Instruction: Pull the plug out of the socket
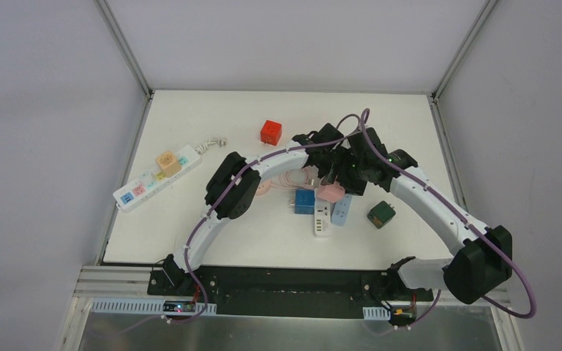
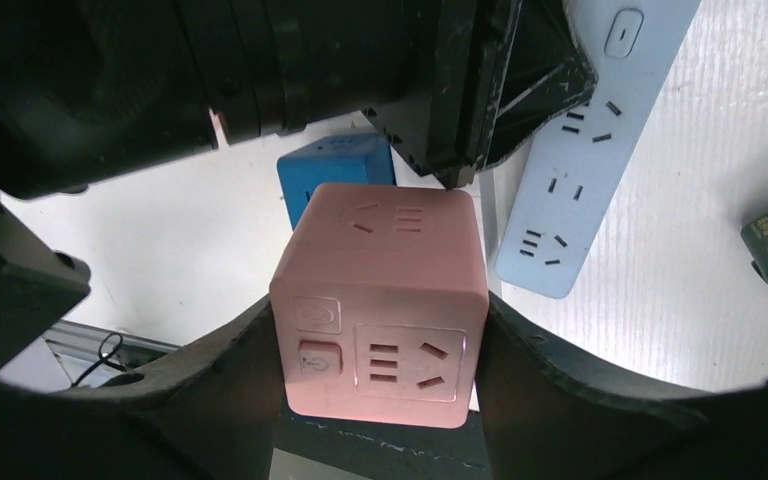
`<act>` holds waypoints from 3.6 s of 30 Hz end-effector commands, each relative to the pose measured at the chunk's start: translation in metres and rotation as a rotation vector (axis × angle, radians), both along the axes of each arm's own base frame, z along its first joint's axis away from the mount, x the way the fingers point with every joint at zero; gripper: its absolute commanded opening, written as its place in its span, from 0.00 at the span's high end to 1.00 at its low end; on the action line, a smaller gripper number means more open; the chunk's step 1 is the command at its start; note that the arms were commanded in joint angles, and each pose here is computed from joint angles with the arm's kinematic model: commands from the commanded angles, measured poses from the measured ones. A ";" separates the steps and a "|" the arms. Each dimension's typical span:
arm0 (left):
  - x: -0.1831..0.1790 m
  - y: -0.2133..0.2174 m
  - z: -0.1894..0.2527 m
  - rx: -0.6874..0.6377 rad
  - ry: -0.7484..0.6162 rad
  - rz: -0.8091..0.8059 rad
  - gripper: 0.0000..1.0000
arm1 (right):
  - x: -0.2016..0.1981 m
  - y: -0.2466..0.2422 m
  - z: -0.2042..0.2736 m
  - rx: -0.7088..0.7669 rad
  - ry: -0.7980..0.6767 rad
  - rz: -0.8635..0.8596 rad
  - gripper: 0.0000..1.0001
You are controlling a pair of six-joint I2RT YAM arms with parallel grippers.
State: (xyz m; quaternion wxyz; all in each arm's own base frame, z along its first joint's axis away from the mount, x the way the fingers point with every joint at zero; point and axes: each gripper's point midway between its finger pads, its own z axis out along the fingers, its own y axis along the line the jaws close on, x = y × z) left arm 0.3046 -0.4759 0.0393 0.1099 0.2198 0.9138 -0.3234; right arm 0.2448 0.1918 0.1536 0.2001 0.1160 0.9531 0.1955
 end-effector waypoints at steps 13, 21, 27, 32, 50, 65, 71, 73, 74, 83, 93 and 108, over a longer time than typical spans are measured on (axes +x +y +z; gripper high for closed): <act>-0.025 0.017 -0.002 0.086 0.052 -0.075 0.63 | -0.003 -0.047 -0.008 -0.140 -0.032 -0.069 1.00; 0.004 0.017 0.093 -0.090 -0.078 -0.035 0.51 | 0.001 -0.064 0.008 -0.157 -0.111 -0.123 1.00; 0.020 0.037 0.136 -0.128 -0.150 0.012 0.49 | 0.012 -0.077 0.028 -0.174 -0.202 -0.203 1.00; 0.042 0.076 0.158 -0.082 -0.220 0.107 0.48 | 0.025 -0.098 0.039 -0.206 -0.244 -0.320 1.00; 0.064 0.327 0.224 0.218 -0.645 0.653 0.25 | 0.046 -0.243 -0.076 -0.592 0.150 -0.708 0.88; 0.060 0.431 0.219 0.291 -0.487 0.919 0.03 | 0.076 -0.234 -0.060 -0.503 0.101 -0.726 0.02; 0.073 0.470 0.214 0.330 -0.379 1.049 0.07 | 0.088 -0.234 -0.021 -0.455 -0.013 -0.741 0.00; 0.077 0.492 0.212 0.406 -0.357 1.098 0.07 | 0.090 -0.232 -0.012 -0.435 -0.042 -0.735 0.00; 0.078 0.503 0.209 0.440 -0.336 1.117 0.07 | 0.091 -0.229 -0.008 -0.418 -0.059 -0.727 0.00; 0.099 0.585 0.155 0.620 -0.048 1.257 0.12 | 0.091 -0.205 -0.005 -0.292 -0.068 -0.651 0.03; 0.089 0.601 0.083 0.646 0.173 1.274 0.14 | 0.091 -0.198 -0.015 -0.267 -0.049 -0.630 0.04; 0.057 0.504 0.055 0.235 0.398 1.194 0.52 | 0.084 -0.189 -0.035 -0.249 0.059 -0.619 0.08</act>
